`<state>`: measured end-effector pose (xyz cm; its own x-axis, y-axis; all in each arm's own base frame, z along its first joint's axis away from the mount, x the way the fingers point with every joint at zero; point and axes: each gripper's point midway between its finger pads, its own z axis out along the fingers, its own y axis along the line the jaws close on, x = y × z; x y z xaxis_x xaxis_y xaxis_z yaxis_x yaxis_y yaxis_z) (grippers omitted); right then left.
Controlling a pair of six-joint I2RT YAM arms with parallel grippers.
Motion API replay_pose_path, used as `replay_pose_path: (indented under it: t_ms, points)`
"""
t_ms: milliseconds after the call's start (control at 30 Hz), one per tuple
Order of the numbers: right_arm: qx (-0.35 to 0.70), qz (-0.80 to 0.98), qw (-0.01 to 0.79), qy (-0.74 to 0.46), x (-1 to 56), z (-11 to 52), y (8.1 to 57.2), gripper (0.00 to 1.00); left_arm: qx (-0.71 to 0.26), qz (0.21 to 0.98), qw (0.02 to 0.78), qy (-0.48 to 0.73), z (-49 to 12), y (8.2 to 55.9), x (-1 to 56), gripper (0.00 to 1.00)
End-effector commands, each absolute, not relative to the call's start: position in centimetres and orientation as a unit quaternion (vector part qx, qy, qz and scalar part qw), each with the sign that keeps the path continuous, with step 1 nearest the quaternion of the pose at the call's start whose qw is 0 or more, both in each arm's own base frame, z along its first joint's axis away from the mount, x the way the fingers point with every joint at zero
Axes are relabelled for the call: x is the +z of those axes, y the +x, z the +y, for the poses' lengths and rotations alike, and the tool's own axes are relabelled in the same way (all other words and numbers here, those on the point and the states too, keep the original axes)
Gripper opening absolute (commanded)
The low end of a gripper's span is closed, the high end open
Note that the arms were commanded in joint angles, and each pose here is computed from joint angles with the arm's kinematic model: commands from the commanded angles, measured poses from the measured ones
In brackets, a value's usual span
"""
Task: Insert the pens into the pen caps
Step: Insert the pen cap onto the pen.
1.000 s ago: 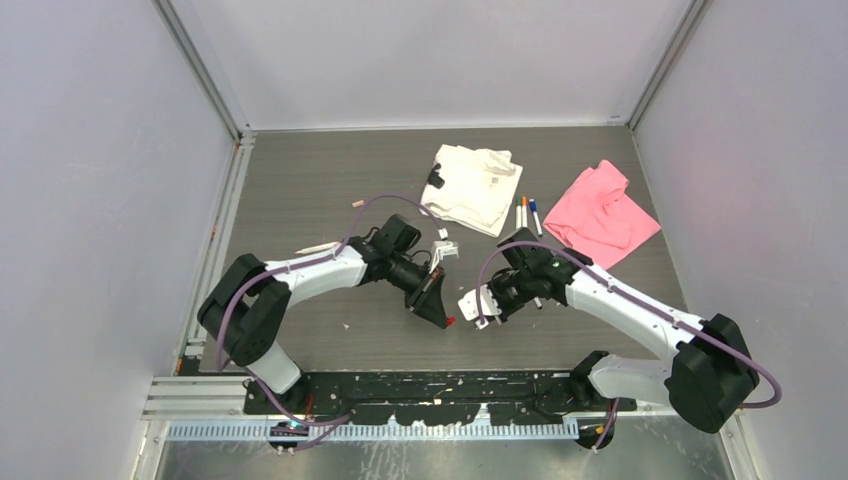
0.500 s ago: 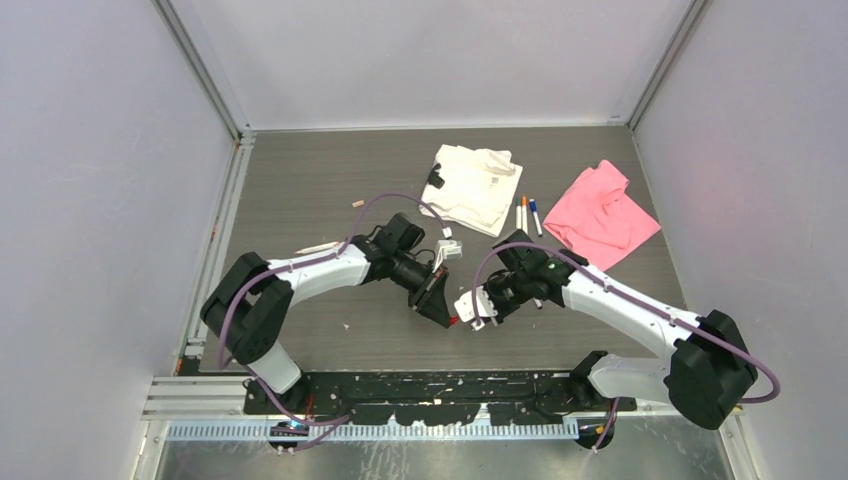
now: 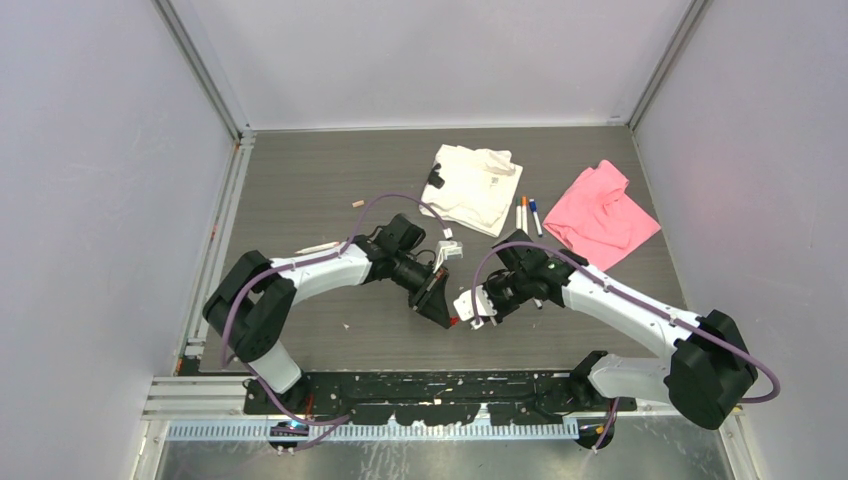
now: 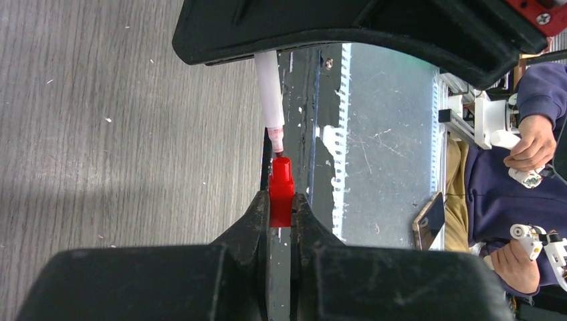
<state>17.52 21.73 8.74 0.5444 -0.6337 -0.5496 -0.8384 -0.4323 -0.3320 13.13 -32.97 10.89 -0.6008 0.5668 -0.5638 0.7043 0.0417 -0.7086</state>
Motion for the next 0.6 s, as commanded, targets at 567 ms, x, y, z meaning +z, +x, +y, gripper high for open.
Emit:
replay_pose_path:
  t_ms: [567]
  points:
    - [0.200,0.426,0.299,-0.830,9.07,23.19,16.60,0.01,-0.549,0.693,0.078,0.461,-34.03,13.36,12.44,0.01]
